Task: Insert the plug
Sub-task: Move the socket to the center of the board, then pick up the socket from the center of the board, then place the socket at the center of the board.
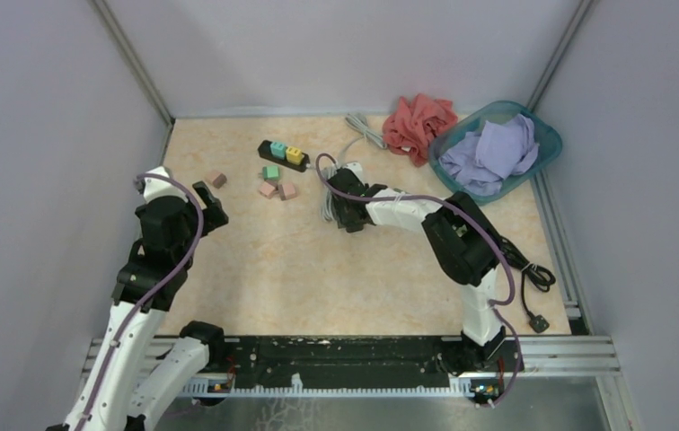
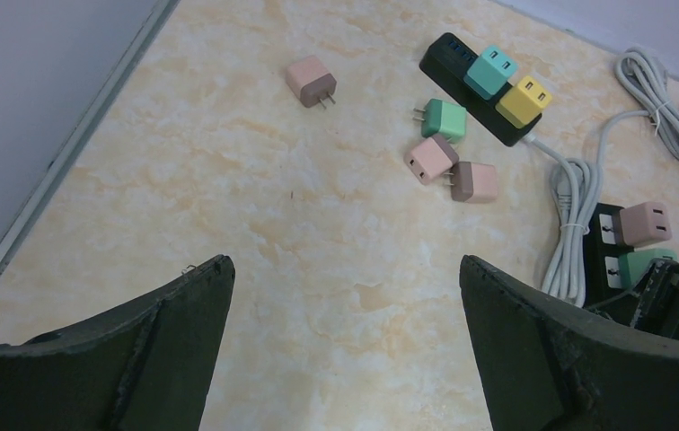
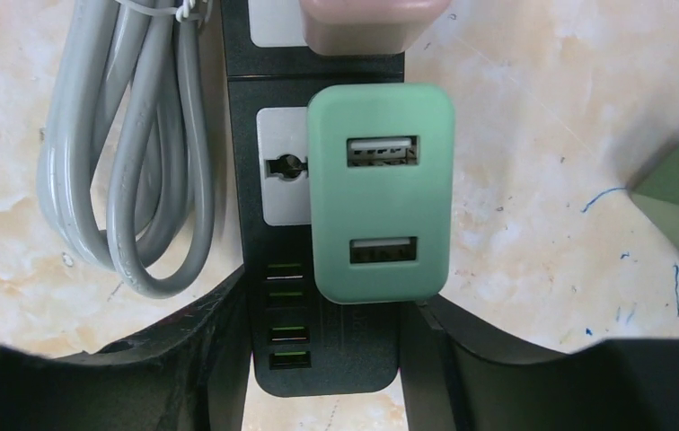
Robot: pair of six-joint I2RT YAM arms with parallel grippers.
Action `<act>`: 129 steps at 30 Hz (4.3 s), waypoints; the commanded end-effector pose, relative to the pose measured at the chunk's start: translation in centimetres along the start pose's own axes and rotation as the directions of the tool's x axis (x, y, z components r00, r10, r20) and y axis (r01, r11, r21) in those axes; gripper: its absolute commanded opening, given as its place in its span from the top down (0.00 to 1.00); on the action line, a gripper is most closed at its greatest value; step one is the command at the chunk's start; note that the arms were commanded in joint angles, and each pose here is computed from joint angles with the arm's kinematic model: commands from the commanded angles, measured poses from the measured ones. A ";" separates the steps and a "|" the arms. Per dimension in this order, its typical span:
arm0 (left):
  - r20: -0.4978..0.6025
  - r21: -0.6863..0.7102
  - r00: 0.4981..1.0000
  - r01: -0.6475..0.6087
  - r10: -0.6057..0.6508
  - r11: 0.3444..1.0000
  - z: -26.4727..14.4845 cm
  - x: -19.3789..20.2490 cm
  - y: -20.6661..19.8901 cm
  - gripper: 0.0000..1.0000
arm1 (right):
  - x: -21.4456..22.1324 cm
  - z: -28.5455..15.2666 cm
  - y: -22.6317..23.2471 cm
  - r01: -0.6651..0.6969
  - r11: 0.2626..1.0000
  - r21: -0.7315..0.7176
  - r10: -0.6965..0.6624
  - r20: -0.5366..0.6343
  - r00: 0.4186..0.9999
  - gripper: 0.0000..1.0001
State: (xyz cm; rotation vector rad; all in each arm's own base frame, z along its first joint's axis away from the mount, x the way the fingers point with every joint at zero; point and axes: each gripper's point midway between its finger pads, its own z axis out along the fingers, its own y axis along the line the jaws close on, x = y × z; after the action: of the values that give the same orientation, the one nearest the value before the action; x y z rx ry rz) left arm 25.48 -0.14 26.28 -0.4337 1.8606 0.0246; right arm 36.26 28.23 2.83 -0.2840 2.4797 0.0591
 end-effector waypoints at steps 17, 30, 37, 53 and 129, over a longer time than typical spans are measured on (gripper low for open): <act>-0.032 0.095 0.999 -0.003 0.006 0.995 0.9 0.3 -1.3 0.00 | -4.9 -9.5 -6.5 0.174 0.985 -0.009 -0.171 0.142 0.975 0.13; -0.041 0.110 0.999 -0.007 0.012 0.994 1.0 0.5 -1.5 0.00 | -7.3 -4.8 -14.0 0.067 0.997 -0.028 -0.064 0.104 0.993 0.11; -0.047 0.112 0.999 -0.009 0.015 0.994 1.1 0.7 -1.5 0.00 | -6.3 -1.2 -14.4 0.109 0.992 -0.068 -0.107 0.034 0.994 0.12; -0.065 0.136 0.998 -0.006 0.015 0.991 1.4 1.0 -1.9 0.00 | -6.3 -2.3 -12.9 0.105 0.982 -0.159 -0.098 0.051 0.994 0.76; -0.223 0.345 0.974 0.037 0.043 0.938 2.7 4.2 -5.5 0.00 | -0.5 -11.5 10.1 0.415 0.720 -0.556 -0.321 0.264 0.910 0.34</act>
State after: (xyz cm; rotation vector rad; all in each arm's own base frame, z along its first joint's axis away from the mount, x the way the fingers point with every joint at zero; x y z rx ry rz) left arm 28.56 -5.70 23.27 -0.1950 2.0175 -0.3466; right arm 27.63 37.31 8.59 -1.0324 2.2452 0.7094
